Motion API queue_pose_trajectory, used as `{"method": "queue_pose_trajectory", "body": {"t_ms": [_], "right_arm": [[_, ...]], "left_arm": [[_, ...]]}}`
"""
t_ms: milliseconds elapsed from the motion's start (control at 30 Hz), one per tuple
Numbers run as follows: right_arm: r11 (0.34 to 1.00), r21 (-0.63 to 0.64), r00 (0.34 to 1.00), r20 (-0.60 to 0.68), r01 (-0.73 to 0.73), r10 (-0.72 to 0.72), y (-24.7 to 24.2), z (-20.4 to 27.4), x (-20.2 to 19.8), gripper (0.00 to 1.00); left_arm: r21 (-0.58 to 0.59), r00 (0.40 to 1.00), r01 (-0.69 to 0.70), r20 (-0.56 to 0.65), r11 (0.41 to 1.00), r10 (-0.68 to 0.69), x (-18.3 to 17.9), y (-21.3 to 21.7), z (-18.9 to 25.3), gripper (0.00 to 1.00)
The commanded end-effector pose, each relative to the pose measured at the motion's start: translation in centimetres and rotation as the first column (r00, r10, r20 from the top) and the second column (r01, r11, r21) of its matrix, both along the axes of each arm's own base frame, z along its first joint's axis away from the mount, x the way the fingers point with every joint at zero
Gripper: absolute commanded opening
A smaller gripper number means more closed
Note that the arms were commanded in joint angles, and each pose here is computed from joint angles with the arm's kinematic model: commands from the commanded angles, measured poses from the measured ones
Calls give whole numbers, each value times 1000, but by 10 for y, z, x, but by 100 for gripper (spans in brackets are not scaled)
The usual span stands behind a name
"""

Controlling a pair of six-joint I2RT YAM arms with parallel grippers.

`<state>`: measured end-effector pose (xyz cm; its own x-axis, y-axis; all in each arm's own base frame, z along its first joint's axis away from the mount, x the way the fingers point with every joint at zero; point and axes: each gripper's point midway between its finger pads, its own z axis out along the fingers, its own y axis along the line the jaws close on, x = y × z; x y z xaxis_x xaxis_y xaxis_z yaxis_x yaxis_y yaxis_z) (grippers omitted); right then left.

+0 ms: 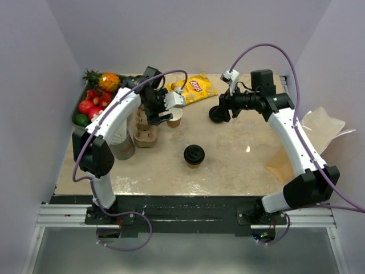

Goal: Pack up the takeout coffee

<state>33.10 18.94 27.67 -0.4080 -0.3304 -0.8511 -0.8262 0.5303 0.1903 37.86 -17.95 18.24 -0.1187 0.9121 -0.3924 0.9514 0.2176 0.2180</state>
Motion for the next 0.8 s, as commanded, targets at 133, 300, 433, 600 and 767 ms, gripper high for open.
{"method": "queue_pose_trajectory", "body": {"t_ms": [133,300,433,600,767], "right_arm": [[996,81,999,37,-31,28,5,17,-22,60],[994,111,1000,17,-3,1,7,17,-14,60],[994,105,1000,14,13,-15,4,15,-11,61],[994,106,999,-2,42,-42,0,13,-10,61],[992,107,997,-30,67,-64,-1,9,-4,61]], "left_arm": [[120,995,-24,-93,993,35,17,10,-25,81],[193,995,-57,-71,979,72,24,24,-42,79],[187,994,-111,0,976,113,39,24,-37,79],[123,908,-413,136,903,397,69,31,-18,78],[117,728,-680,220,723,649,68,54,-14,80]]}}
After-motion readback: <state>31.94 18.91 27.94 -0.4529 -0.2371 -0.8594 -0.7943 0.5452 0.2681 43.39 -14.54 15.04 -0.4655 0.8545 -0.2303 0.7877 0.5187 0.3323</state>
